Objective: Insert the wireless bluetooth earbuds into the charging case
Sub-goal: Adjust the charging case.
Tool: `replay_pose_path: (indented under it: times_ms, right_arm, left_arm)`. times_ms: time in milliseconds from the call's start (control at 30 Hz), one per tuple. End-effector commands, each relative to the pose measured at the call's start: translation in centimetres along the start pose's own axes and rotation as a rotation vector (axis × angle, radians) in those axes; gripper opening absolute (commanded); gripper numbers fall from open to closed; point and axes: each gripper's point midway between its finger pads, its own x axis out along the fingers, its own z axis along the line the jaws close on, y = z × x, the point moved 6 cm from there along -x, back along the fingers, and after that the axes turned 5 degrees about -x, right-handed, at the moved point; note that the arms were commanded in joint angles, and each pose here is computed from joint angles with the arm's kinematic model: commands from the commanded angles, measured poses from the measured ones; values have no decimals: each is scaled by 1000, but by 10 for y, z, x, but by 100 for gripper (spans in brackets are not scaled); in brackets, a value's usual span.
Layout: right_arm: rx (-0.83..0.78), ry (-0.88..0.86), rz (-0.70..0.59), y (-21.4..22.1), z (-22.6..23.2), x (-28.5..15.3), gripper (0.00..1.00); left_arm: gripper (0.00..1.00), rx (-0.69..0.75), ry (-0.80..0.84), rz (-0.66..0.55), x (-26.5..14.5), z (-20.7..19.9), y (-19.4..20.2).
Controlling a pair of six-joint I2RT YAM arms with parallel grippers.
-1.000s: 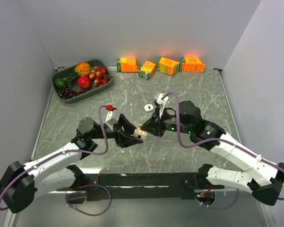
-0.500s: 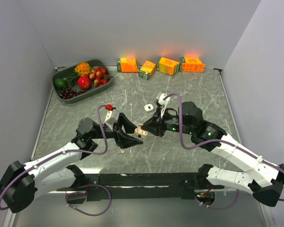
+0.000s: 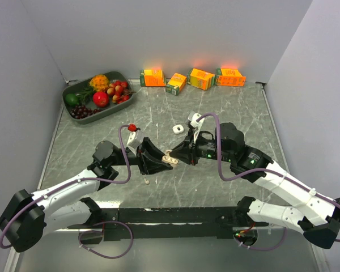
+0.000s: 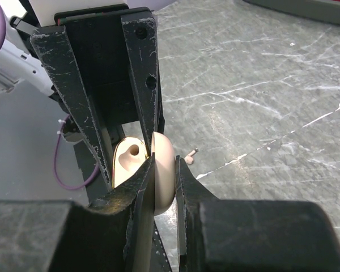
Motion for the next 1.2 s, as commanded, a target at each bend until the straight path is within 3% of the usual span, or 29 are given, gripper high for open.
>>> replay_pose_path:
  times_ms: [0,33,100,133,200,233,333,600,767,900,1033,1167]
  right_arm:
    - [-29,1,-64,-12,1,-6,0]
    - [-24,2,-68,-14,2,-7,0]
    - [-16,1,-75,-16,3,-9,5]
    - [-6,-1,-78,-17,5,-10,20]
    - [1,-1,-88,-21,6,-13,34]
    - [10,-3,-98,-24,7,-14,46]
    - [23,2,-106,-31,8,-16,59]
    - [62,120,-161,-44,0,-27,70]
    - [195,509,-225,-31,-44,-50,76]
    - [315,732,-6,18,-75,-45,76]
    - [348,794,245,68,-89,-25,73]
    - [359,766,358,100,-96,-6,71]
  left_arm:
    - [13,62,26,-33,3,-5,-12]
    - [1,68,18,-36,3,-5,-12]
    - [1,78,4,-40,2,-4,-12]
    - [1,94,-5,-46,1,-3,-13]
    - [1,98,-38,-49,0,0,-11]
    - [1,113,-48,-51,-1,1,-12]
    - [1,119,-83,-53,-3,4,-11]
    - [1,64,-182,-48,-3,17,-8]
    - [1,25,-294,-108,-11,23,-6]
    - [1,119,-421,-199,-26,15,-10]
    - [1,198,-515,-234,-34,9,2]
    - [1,244,-564,-290,-39,2,8]
